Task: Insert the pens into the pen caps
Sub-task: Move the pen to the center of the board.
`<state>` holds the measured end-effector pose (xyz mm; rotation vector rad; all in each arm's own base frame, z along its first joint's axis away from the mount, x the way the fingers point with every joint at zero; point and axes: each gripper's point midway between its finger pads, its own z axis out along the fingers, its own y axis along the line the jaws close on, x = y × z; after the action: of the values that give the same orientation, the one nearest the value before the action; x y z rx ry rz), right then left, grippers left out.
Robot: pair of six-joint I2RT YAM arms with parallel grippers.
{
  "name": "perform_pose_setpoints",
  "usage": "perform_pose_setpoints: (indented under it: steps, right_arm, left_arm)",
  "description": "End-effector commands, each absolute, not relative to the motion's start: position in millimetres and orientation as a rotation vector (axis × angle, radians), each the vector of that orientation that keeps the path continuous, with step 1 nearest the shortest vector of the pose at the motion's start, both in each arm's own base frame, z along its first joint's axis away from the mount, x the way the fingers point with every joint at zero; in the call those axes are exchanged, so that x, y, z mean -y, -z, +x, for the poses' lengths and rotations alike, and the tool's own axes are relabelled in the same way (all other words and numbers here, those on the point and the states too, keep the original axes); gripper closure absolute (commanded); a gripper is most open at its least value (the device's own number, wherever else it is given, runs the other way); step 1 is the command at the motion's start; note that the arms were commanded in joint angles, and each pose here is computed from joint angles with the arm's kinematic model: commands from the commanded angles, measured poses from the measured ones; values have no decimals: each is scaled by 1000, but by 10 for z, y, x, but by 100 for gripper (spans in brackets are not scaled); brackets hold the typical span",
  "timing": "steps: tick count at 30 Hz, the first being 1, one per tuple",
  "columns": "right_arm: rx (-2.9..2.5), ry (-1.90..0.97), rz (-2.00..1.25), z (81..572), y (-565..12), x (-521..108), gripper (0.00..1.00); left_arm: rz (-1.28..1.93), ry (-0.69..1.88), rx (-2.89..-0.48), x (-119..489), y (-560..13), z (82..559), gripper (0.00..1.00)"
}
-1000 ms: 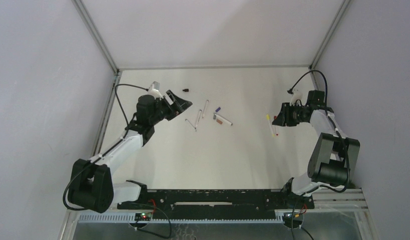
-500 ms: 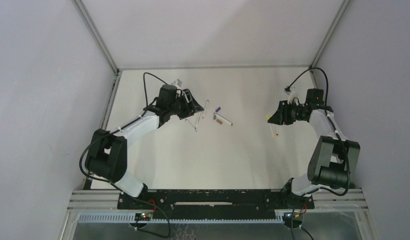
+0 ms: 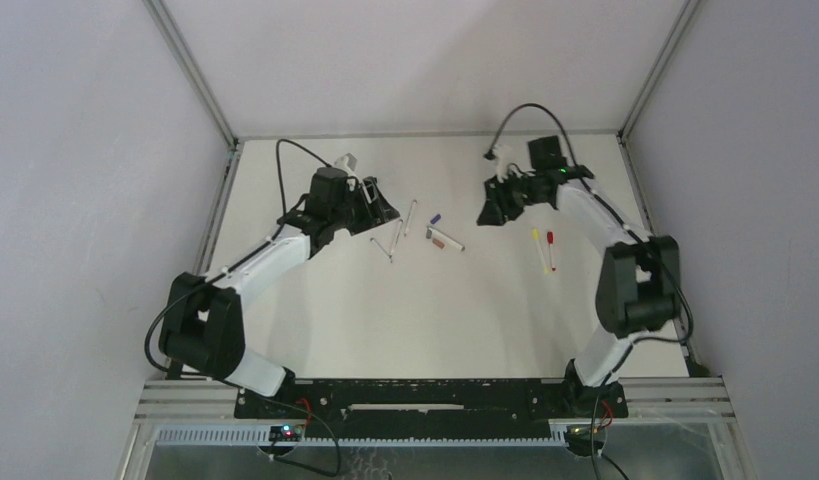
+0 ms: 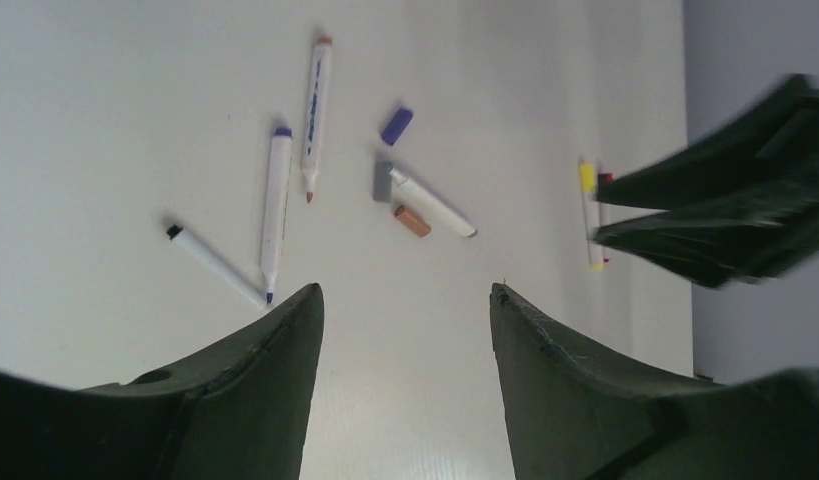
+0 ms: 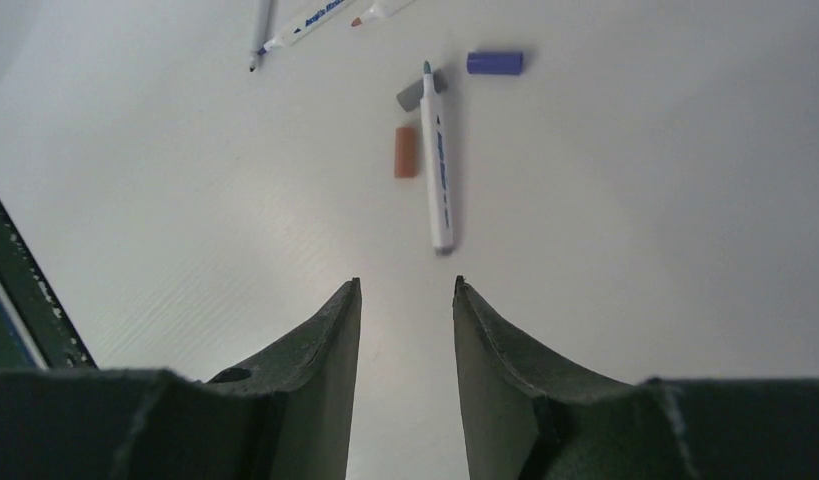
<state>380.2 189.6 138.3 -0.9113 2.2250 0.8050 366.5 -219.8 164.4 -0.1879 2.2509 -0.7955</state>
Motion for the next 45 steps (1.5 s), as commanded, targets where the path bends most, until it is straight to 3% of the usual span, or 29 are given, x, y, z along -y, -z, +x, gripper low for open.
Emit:
perform_pose_setpoints:
  steps: [1, 15, 31, 45]
  right_arm:
    - [-2323, -683, -952, 3979, -1176, -2128, 54]
    - [-2461, -508, -1043, 4135, -545, -2504, 58]
    - [-2507, -476, -1078, 4055, -345, -2508, 66]
    - [-2530, -416, -1054, 3937, -361, -2281, 89]
  left_arm:
    - [-156, 743, -2134, 2041, -1968, 3607, 34]
    - [-200, 727, -2075, 1861, -2030, 3409, 33]
    - [-187, 754, -2090, 1948, -2004, 3475, 33]
    - [-179, 759, -2104, 1977, -1963, 3503, 33]
